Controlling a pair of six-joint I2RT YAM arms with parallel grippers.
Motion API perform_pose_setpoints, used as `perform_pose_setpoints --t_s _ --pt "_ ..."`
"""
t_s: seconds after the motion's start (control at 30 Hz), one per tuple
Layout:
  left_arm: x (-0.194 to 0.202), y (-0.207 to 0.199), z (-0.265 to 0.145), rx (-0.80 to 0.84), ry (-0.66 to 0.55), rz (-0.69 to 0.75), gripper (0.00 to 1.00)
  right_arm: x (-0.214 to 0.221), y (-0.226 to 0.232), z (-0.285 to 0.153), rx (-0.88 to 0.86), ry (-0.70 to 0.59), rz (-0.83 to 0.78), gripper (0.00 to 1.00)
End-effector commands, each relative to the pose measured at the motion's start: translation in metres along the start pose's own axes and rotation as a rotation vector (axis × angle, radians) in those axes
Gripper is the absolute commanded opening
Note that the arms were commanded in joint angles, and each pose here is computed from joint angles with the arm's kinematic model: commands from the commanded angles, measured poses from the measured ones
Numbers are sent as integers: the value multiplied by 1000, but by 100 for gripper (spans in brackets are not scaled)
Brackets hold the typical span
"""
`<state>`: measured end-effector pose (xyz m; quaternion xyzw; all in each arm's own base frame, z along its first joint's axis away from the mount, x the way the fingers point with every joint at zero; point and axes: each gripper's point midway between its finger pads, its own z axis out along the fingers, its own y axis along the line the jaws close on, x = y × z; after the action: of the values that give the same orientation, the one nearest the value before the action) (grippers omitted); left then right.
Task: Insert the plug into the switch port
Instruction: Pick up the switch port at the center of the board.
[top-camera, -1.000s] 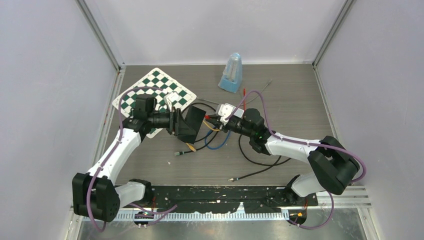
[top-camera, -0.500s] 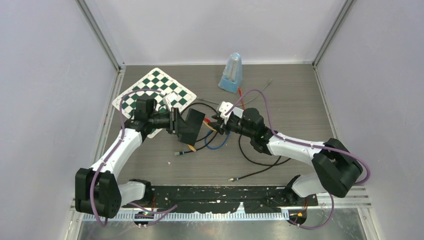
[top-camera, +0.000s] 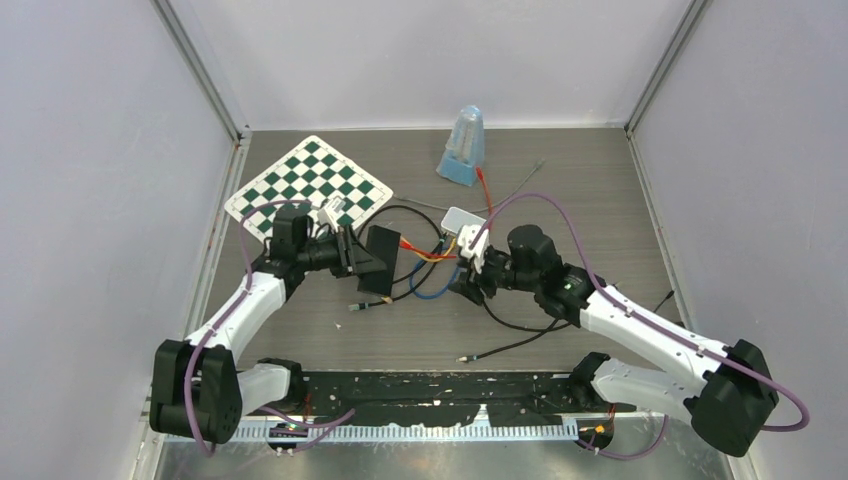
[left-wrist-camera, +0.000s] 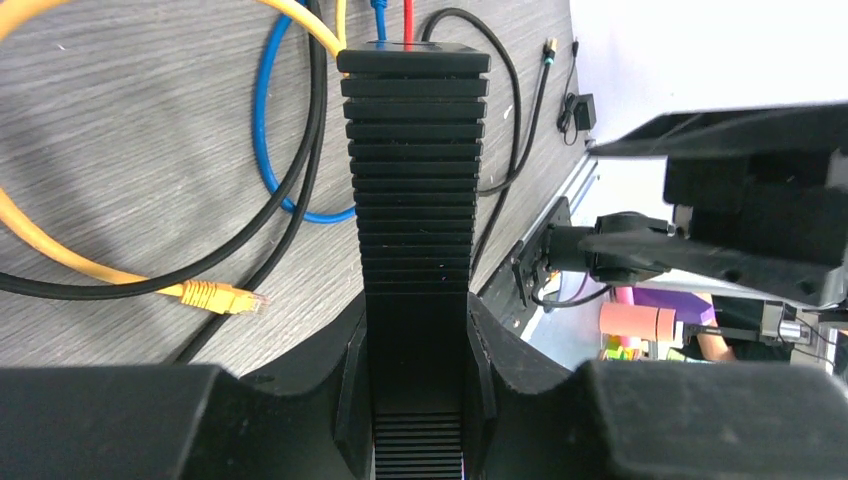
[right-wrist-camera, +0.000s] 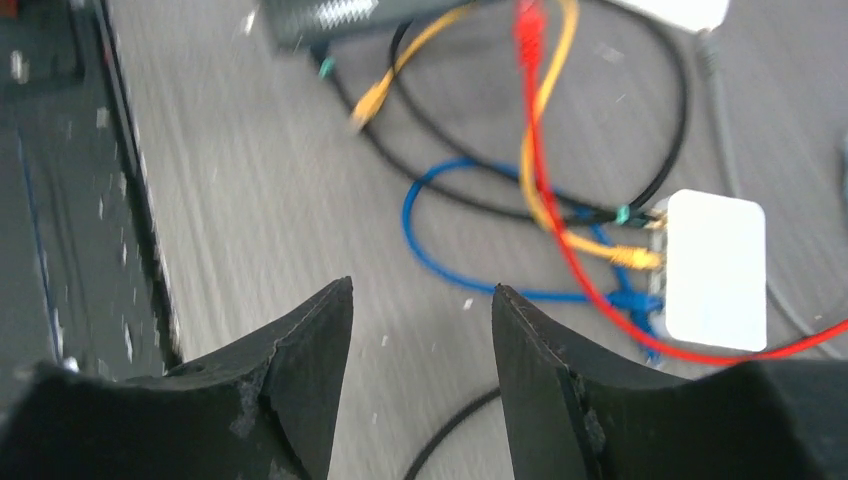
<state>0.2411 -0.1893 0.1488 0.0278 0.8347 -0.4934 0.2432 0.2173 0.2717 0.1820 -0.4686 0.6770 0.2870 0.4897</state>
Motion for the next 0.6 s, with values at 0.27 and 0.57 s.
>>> perform_pose_setpoints --t_s 0.27,0.57 --pt "-13 -10 0 54 -49 -15 0 98 57 -52 -393 420 -502 60" --pt "-17 -20 -2 94 -51 -4 0 127 100 -33 -479 508 -560 56"
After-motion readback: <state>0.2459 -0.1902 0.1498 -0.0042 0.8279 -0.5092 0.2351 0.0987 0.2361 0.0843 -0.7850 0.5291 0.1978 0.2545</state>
